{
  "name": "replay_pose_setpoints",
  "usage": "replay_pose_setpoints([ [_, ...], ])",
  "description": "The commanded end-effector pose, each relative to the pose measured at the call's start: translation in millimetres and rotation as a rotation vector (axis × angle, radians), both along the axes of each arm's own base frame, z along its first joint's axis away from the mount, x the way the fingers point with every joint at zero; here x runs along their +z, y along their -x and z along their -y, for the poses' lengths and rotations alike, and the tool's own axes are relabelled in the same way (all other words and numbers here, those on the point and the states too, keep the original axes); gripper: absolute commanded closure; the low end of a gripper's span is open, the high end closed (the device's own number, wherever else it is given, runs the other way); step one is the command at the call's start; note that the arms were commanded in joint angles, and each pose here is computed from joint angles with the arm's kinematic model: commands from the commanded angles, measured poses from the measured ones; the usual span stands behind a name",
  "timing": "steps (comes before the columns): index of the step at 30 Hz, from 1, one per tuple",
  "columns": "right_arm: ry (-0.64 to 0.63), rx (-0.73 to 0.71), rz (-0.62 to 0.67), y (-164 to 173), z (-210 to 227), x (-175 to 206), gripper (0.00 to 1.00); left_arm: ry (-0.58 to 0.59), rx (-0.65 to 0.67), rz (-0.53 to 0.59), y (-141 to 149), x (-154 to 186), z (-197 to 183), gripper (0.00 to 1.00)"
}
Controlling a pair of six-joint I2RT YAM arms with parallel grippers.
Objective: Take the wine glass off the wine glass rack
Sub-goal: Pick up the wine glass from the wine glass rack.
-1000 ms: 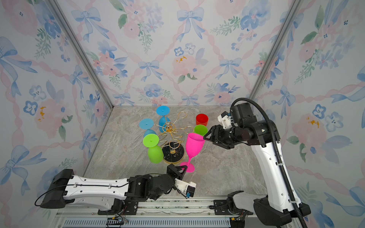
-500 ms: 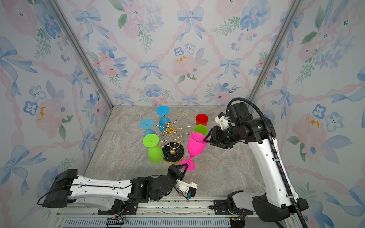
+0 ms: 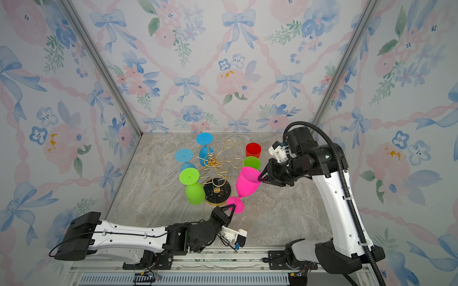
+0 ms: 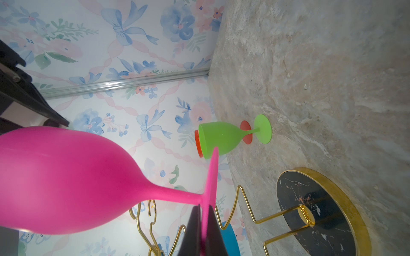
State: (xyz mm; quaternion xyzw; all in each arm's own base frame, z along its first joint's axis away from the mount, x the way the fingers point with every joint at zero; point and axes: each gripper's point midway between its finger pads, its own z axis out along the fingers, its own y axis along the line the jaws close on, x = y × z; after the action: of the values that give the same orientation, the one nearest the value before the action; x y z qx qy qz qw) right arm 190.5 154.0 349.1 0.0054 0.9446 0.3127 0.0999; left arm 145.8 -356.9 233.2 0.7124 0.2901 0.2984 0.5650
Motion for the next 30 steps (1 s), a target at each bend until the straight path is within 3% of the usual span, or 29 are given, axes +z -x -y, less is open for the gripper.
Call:
replay_pose_setpoints([
  [1, -0.005, 0.026, -0.052, 14, 0, 0, 0.77, -0.011, -0.002, 0.049, 0, -1, -2, 1.00],
  [18, -0.006, 0.058, -0.083, 25, -2, -8, 0.98, -0.032, 0.005, 0.092, -2, 1, -3, 1.00],
  [30, 0.006, 0.033, -0.063, 23, 3, -8, 1.00, -0.044, -0.010, 0.086, 1, -7, -7, 0.64],
])
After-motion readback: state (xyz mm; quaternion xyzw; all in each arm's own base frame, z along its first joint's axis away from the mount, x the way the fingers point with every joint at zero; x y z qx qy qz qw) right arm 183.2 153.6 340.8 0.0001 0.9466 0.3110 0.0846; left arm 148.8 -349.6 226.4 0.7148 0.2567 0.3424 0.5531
